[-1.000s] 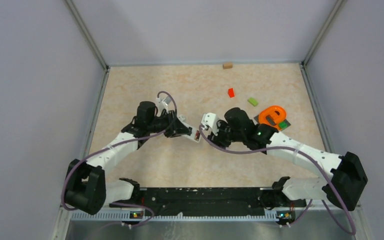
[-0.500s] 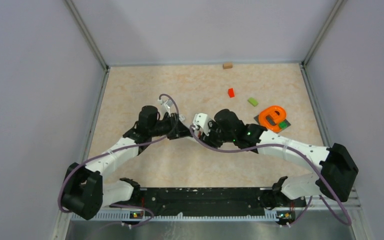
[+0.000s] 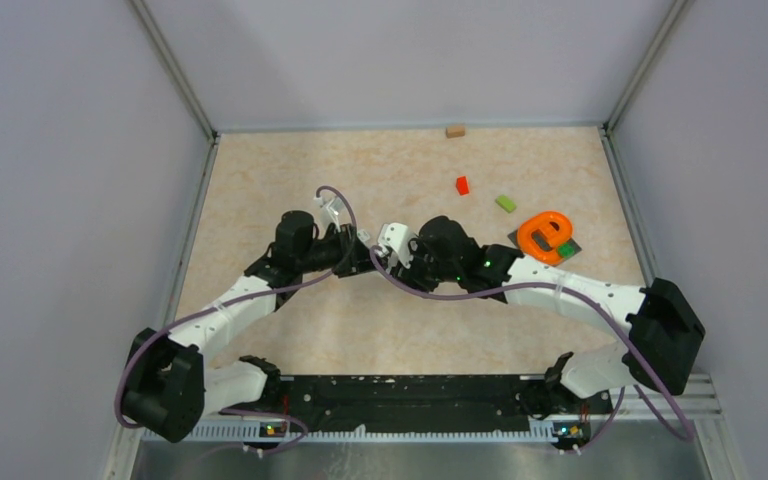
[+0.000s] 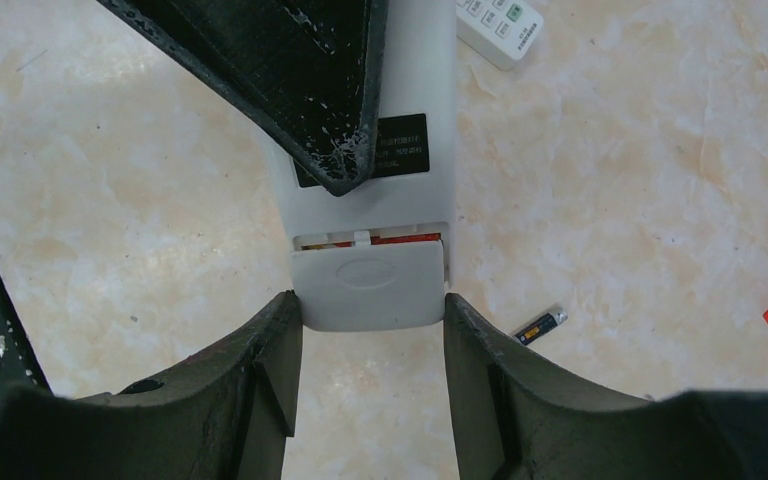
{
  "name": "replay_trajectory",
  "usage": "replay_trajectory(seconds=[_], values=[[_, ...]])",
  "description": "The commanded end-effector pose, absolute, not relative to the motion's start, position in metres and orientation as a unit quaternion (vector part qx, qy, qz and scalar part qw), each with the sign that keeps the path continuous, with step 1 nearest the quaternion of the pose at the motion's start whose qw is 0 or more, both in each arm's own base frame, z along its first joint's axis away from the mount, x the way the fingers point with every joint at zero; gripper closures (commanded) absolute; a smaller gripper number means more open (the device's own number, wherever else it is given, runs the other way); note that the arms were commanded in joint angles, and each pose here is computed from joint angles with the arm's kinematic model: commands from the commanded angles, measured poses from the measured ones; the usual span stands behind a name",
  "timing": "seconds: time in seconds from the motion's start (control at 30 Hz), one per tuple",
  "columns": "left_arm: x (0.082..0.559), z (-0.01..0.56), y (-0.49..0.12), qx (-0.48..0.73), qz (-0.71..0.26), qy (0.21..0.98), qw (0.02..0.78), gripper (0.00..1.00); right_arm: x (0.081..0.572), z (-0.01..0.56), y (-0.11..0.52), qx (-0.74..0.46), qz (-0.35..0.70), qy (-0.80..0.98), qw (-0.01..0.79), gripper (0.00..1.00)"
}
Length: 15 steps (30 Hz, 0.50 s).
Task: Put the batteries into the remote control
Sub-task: Load the battery cover into the remote control.
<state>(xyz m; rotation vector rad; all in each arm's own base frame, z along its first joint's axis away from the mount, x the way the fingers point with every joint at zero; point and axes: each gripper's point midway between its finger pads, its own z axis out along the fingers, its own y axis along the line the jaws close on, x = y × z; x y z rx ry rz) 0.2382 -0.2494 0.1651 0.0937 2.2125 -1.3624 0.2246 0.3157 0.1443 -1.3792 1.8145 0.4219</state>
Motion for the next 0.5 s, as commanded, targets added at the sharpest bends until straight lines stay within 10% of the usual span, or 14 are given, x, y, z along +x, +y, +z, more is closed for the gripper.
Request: replay_trajectory(seconds=[0.0,0.47], values=[[0.242,0.187,-0.253,0.056,-0.52,0.797,0.303,1.0,0.227,0.165,0.325,-0.54,0.173,0.708,0.422,0.57],[0.231,0.189,-0.256,0.096,-0.533,0.787,0.295,1.0,0.231,0.163,0.327,-0.528,0.168,0.72,0.418,0.57]])
